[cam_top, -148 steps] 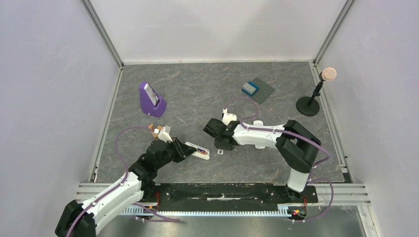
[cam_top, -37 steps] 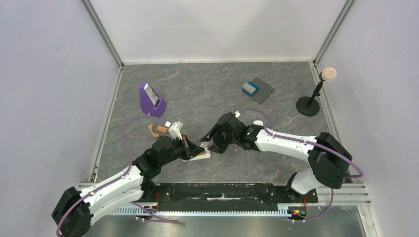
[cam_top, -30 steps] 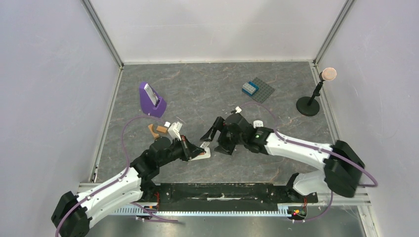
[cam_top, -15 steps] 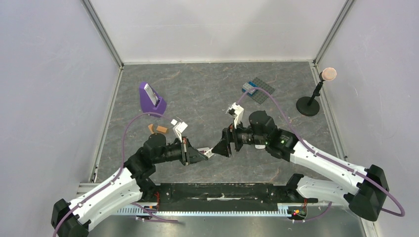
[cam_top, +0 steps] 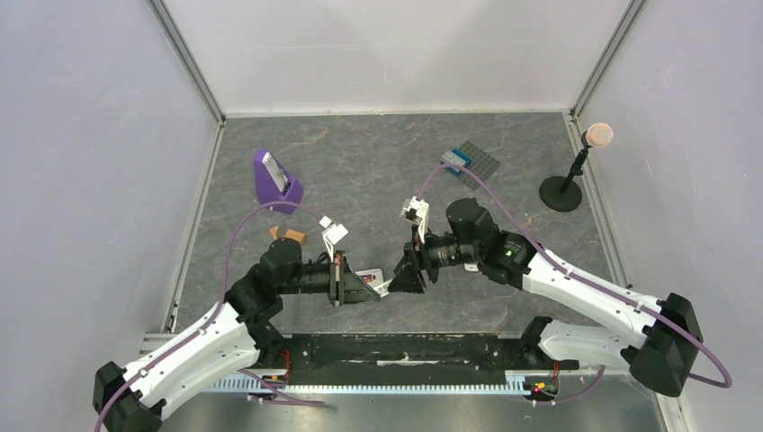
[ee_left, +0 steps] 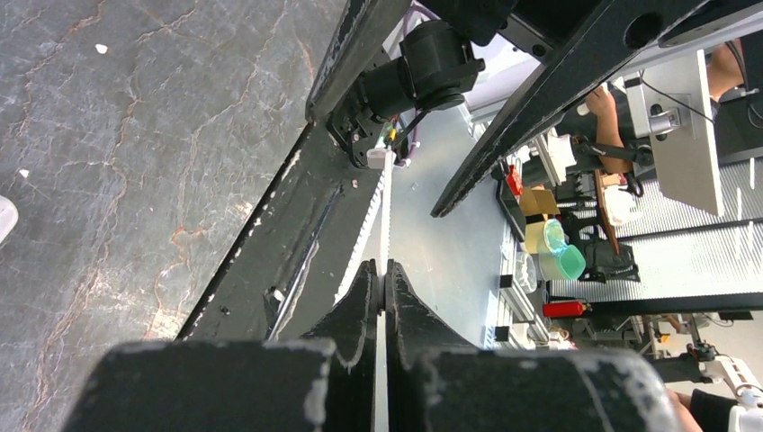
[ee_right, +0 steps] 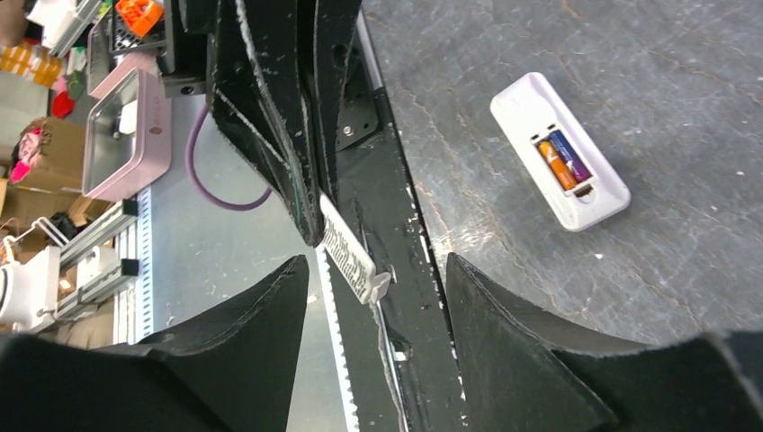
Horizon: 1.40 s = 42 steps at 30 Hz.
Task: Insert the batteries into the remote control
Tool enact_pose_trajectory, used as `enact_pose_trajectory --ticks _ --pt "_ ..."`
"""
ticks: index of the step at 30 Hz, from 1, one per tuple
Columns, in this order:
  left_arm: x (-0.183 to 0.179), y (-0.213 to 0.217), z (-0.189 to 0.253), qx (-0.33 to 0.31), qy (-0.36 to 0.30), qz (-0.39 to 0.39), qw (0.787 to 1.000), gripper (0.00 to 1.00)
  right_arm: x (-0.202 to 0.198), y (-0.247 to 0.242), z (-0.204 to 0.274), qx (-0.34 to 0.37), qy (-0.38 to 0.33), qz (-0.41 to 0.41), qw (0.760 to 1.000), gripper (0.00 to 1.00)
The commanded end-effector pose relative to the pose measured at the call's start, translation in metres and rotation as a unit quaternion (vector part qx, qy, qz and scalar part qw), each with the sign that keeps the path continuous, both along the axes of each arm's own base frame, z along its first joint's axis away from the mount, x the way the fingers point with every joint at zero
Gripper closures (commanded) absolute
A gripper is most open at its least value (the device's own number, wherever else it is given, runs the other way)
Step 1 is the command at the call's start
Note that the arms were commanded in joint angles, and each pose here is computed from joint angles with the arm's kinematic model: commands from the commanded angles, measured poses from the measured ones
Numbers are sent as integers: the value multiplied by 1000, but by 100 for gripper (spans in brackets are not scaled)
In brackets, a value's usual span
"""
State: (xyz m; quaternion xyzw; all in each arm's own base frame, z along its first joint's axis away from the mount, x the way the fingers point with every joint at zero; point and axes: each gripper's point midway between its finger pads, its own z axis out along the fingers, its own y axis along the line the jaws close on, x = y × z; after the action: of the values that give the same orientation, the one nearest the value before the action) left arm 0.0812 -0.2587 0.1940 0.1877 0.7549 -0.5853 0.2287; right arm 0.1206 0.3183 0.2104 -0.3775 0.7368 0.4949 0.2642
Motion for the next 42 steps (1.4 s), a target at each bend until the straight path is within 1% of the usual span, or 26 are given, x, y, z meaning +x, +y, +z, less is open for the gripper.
enact_pose_trajectory --ticks 1,6,10,12,15,19,21,24,27,29,30,31,32,34,35,37,40,42 --pt "-10 0 16 -26 -32 -30 999 98 -14 3 14 38 9 34 999 42" --pt "-10 1 20 -34 -37 -27 998 98 -19 3 8 39 41 33 998 45" --pt "-11 1 20 -38 -36 -30 998 98 -16 4 9 48 45 17 998 54" --pt "-13 1 20 -38 -34 -34 998 98 -15 4 10 54 46 12 997 56" --pt "-14 1 19 -37 -30 -38 998 98 -12 5 11 65 48 0 997 56" --pt "-14 1 17 -36 -28 -37 998 98 -11 6 16 80 48 -10 996 50" --pt "-14 1 16 -34 -27 -36 998 98 -10 6 18 84 51 -13 995 51" --pt "-13 1 15 -33 -26 -35 998 98 -9 6 18 86 53 -17 995 56" --pt "-13 1 14 -32 -25 -32 999 98 -11 6 15 83 60 -14 995 67" --pt "-12 1 14 -33 -25 -30 999 98 -13 6 13 81 65 -9 994 72" --pt "-12 1 14 -33 -25 -28 999 98 -14 6 12 81 68 -6 994 72" --pt "-11 1 15 -33 -26 -27 999 98 -15 5 12 80 69 -5 994 70" --pt "-11 1 14 -33 -27 -26 999 98 -17 5 11 80 70 0 994 66" --pt "-10 1 14 -33 -27 -25 999 98 -19 4 10 79 72 4 994 51" --pt "-10 1 15 -33 -27 -25 999 98 -19 3 9 79 72 5 994 49" --pt "-10 1 14 -32 -27 -25 999 98 -20 3 10 81 72 6 994 48" --pt "-10 1 14 -31 -26 -25 999 98 -21 3 9 80 74 8 994 57" --pt "-10 1 13 -31 -26 -24 999 98 -21 3 8 78 76 9 994 66"
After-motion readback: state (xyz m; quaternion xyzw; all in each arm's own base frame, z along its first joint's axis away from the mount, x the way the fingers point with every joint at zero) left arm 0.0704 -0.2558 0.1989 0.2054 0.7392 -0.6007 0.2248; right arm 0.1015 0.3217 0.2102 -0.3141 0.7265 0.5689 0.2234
